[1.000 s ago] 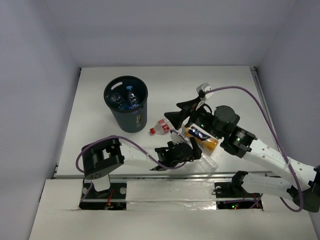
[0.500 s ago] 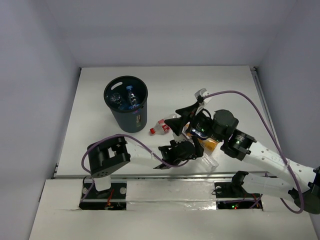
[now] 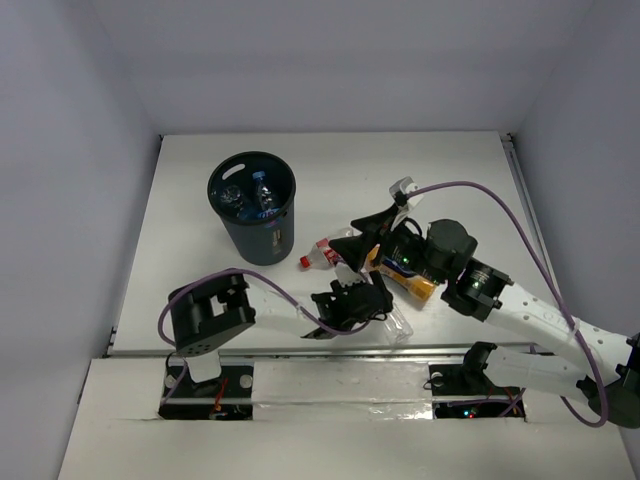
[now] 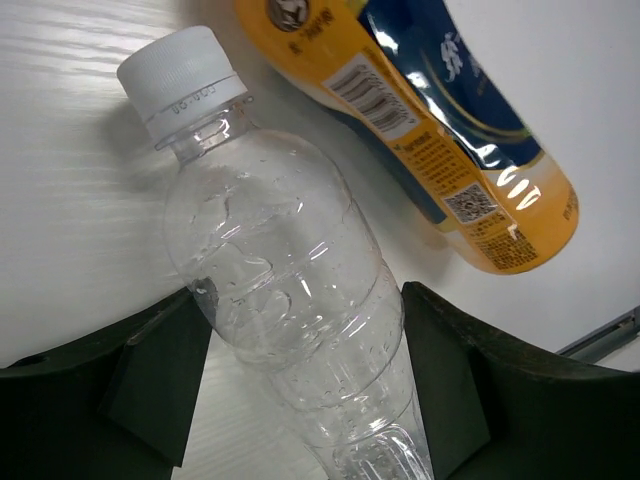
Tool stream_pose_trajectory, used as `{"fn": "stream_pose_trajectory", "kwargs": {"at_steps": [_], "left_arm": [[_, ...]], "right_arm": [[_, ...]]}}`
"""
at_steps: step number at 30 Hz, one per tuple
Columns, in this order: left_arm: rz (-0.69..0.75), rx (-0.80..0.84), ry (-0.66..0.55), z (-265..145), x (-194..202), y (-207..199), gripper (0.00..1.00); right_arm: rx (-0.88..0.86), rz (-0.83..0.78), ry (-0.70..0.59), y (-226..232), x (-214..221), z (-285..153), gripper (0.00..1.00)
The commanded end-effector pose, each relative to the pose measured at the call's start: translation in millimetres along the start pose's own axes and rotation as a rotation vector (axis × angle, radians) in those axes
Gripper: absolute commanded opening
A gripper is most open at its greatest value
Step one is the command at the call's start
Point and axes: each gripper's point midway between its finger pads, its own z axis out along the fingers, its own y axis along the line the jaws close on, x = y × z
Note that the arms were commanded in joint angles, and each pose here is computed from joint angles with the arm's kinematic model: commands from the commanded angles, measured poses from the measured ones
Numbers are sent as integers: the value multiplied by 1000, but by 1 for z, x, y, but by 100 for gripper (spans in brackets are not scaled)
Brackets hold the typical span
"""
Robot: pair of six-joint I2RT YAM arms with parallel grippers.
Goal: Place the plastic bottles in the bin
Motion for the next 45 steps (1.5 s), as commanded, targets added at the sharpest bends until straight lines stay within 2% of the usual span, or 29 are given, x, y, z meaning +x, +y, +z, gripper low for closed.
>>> {"fn": "stream_pose_trajectory", "kwargs": {"at_steps": [1,3,4,5,7,8,10,17,22,26,28,30,31,33,36,39,42,45], "left_arm": [[57,-122,-4,-15,-3,48,51],[55,-108,-19,-27,-11,46,42],[69,-114,-18,-34,-11,48,42],[62,-90,-51,-45,-21,38,41],[73,-100,-78,-58,-33,38,41],[59,-63,-100,-72,-44,26,40],[73,-55,-149,-88,-61,20,40],[-31,188,-345,-176,-155,-29,37],[-44,192,-601,-229,-239,-41,37],[4,100,-776,-246,-309,-38,37],[30,3,-869,-249,-354,-23,36],[45,-135,-916,-236,-389,3,36],[43,-159,-931,-242,-405,3,36],[76,-227,-924,-226,-422,9,36],[94,-349,-971,-238,-464,17,36],[150,-518,-987,-242,-481,37,36],[234,-675,-978,-242,-479,57,36],[258,-764,-973,-242,-472,72,36]], "right_arm": [[9,4,-50,0,-13,-5,84],[45,7,-73,-6,-18,-8,83],[56,7,-78,-8,-20,-9,79],[79,10,-103,-11,-26,-14,70],[101,12,-115,-15,-26,-18,62],[128,13,-128,-20,-29,-21,53],[174,13,-128,-31,-27,-25,46],[271,51,-126,-60,-13,-39,44],[371,70,-142,-83,-6,-53,43],[362,90,-109,-84,10,-51,43],[372,96,-95,-89,19,-52,44],[363,101,-87,-88,24,-53,44],[364,102,-76,-89,29,-54,44],[374,101,-68,-92,33,-55,45],[376,107,-64,-94,39,-57,46],[364,118,-59,-93,46,-57,46],[348,127,-58,-91,49,-57,46],[338,129,-63,-89,49,-57,46]]}}
